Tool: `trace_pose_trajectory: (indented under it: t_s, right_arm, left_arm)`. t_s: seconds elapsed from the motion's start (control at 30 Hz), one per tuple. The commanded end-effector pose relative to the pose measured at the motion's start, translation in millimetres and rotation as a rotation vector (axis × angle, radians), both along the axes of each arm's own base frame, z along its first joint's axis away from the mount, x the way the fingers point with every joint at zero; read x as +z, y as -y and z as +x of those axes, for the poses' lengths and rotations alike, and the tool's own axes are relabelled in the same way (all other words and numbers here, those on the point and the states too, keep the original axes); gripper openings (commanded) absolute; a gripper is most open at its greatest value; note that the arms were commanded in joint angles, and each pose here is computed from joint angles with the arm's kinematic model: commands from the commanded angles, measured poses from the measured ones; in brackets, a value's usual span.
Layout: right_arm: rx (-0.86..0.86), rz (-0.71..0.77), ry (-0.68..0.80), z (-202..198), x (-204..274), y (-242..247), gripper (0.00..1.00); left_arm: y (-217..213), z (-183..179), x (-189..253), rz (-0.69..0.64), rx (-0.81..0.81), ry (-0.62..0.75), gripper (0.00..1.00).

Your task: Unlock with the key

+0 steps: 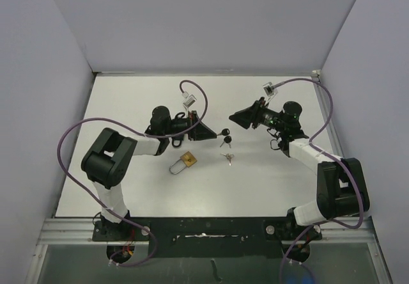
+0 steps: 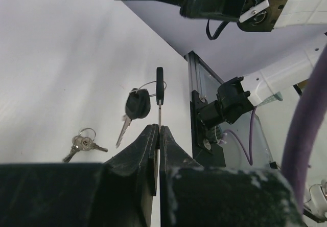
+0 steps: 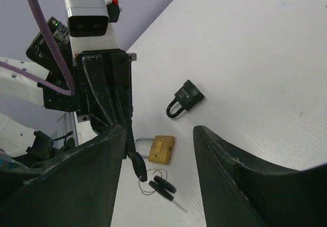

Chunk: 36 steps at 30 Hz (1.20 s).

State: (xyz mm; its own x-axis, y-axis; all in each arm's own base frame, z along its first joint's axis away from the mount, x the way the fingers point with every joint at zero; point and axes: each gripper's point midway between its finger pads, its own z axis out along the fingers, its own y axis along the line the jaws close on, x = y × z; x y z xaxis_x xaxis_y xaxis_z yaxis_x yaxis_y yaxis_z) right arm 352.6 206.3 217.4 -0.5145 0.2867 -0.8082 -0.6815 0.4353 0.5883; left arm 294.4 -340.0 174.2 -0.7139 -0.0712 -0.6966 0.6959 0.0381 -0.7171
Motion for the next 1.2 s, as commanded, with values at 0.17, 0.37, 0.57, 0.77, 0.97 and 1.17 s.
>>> trace_pose_trajectory:
  t_s: [0.17,0.37,0.57,0.77,0.97,1.17]
  right_arm:
    - [0.1,-0.003,0.082,-18.2,3.7,-21.8,0.53]
    - [0.124,0.004,0.076,-21.7,0.2,-28.7,0.45]
    - [0.141,0.006,0.072,-24.4,-2.9,-34.6,0.33]
    - [0.165,0.01,0.066,-27.3,-6.8,-41.5,0.3]
    - [0.172,0.015,0.058,-27.8,-9.3,-43.8,0.24]
    - [0.188,0.021,0.052,-29.8,-10.8,-45.5,0.26]
  left_arm:
    - [5.8,5.5,45.3,-0.117,-0.077,0.096,0.0]
    - [6.2,9.9,44.6,-0.117,-0.057,0.083,0.0]
    - [6.1,11.9,45.1,-0.118,-0.043,0.066,0.0]
    - [4.5,16.2,45.3,-0.122,-0.025,0.045,0.0]
    - [2.8,18.3,49.2,-0.136,-0.022,0.04,0.0]
    - [0.5,22.2,51.4,-0.149,-0.013,0.038,0.0]
